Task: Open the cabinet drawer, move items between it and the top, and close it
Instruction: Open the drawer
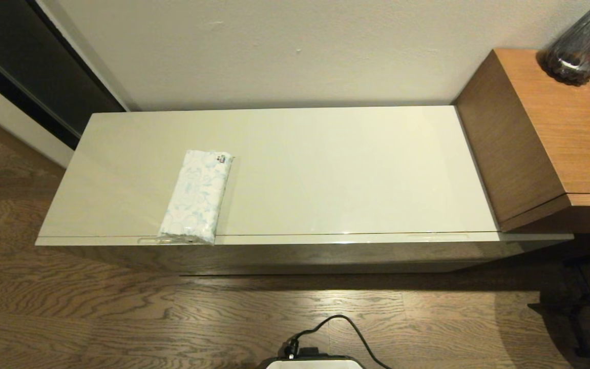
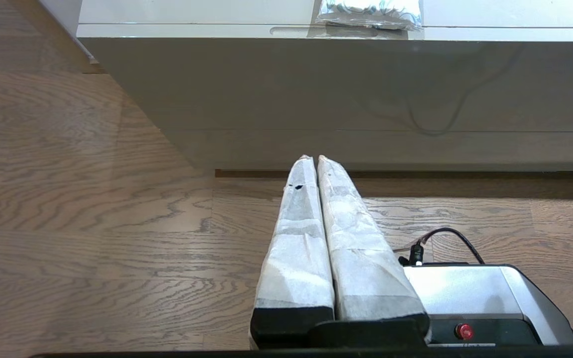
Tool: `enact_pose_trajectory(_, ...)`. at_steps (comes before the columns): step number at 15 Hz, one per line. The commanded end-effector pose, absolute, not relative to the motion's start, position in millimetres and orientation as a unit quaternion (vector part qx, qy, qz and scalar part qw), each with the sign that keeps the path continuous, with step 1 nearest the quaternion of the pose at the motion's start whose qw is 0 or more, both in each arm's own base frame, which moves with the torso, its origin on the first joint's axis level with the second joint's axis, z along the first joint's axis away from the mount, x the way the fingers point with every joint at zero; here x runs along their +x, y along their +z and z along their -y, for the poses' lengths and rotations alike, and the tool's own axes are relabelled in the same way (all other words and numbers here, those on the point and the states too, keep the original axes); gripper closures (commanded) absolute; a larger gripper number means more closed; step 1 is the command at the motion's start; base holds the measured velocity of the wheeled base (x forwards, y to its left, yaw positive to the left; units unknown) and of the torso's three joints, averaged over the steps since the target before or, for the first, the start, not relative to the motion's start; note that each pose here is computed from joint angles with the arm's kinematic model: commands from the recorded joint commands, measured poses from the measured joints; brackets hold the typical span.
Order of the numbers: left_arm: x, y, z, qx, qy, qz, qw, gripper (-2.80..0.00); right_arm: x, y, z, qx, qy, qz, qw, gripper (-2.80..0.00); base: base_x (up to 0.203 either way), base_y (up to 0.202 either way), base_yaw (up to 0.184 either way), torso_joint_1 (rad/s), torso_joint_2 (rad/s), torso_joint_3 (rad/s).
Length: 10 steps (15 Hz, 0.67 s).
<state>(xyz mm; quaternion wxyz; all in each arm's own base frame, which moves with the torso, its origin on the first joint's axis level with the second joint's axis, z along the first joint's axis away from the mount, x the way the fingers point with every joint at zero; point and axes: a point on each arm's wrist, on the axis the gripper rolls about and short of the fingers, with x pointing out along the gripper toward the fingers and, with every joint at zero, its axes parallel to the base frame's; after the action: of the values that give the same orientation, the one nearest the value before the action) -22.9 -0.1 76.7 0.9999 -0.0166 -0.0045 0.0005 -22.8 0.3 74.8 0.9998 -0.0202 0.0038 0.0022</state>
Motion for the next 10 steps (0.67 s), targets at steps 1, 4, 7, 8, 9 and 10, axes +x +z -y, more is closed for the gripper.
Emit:
enact_pose_trajectory(1, -22.8, 76.7, 0.1, -0.017, 0.001, 0.004, 1.000, 0.00, -22.7, 74.7, -0.3, -0.021, 0.002, -0.004, 1.000, 0.00, 0.000, 0.000, 0.000, 0.000, 0.00, 0.000)
enact_pose_trajectory(4, -22.8, 76.7, 0.1, -0.017, 0.001, 0.004, 1.000, 0.00, -22.8, 74.7, -0.3, -0.021, 0.002, -0.004, 1.000, 0.00, 0.000, 0.000, 0.000, 0.000, 0.00, 0.000)
enact_pose_trajectory(7, -22.8, 76.7, 0.1, -0.017, 0.001, 0.004, 1.000, 0.00, -22.8, 74.7, -0.3, -0.021, 0.002, -0.004, 1.000, 0.00, 0.000, 0.000, 0.000, 0.000, 0.00, 0.000)
enact_pose_trajectory(8, -22.8, 76.7, 0.1, -0.017, 0.001, 0.004, 1.000, 0.00, -22.8, 74.7, -0.3, -0.021, 0.002, -0.004, 1.000, 0.00, 0.000, 0.000, 0.000, 0.000, 0.00, 0.000)
enact_pose_trajectory(9, -22.8, 76.7, 0.1, -0.017, 0.001, 0.004, 1.000, 0.00, -22.8, 74.8, -0.3, -0.021, 0.002, -0.003, 1.000, 0.00, 0.000, 0.000, 0.000, 0.000, 0.00, 0.000)
enact_pose_trajectory(10, -22.8, 76.7, 0.1, -0.017, 0.000, 0.004, 1.000, 0.00, -22.7, 74.9, -0.3, -0.021, 0.002, -0.004, 1.000, 0.00, 0.000, 0.000, 0.000, 0.000, 0.00, 0.000)
